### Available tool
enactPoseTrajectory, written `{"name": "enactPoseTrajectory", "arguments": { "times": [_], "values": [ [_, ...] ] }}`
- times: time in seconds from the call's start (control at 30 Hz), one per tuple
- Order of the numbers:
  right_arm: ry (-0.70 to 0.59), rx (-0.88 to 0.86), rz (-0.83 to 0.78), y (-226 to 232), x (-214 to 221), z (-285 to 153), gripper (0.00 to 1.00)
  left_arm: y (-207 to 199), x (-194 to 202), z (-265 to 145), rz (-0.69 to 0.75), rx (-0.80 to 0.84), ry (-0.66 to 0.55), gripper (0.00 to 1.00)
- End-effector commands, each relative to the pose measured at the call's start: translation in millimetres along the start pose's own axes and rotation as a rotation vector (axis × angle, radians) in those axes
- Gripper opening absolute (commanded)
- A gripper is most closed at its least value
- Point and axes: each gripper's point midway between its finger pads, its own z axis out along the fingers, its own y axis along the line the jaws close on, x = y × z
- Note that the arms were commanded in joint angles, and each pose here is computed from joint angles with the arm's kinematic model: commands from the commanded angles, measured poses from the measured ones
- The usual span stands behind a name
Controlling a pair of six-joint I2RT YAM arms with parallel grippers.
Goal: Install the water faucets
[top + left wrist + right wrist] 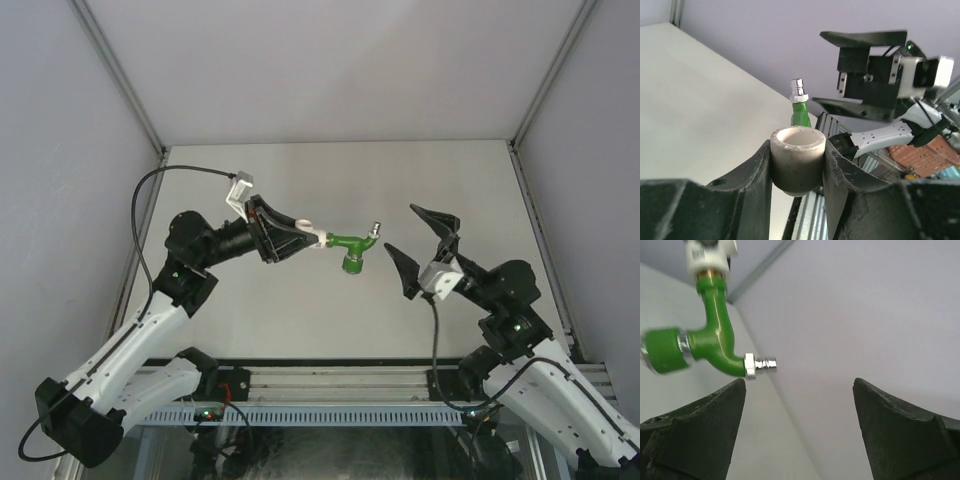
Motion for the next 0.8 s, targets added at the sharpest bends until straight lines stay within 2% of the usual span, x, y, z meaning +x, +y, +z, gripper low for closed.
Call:
{"name": "enactPoseTrajectory", "arguments": {
  "times": [0.0,0.23,0.5,0.6,0.77],
  "values": [
    [0.174,0.037,-0.473,-15.0,34.8,-1.4,0.86,-21.2,-43.3,-0.5,-0.046,0.005,-0.086,0.0],
    [0.174,-0.049,-0.551,9.3,36.9,10.3,0.85,-20.3,-45.8,3.3,-0.158,0.006,-0.08,0.0],
    [0.06,-0.028,-0.669,19.1,8.2,43.3,0.84,-15.6,-45.8,6.5,-0.214,-0.011,-0.079,0.0],
    [0.025,-0.051,-0.673,28.4,5.1,51.9,0.75,-14.3,-45.3,6.3,-0.229,-0.017,-0.084,0.0],
    [0.001,-0.066,-0.614,37.4,3.1,56.7,0.48,-16.7,-44.9,5.0,-0.229,-0.007,-0.089,0.0]
  ]
}}
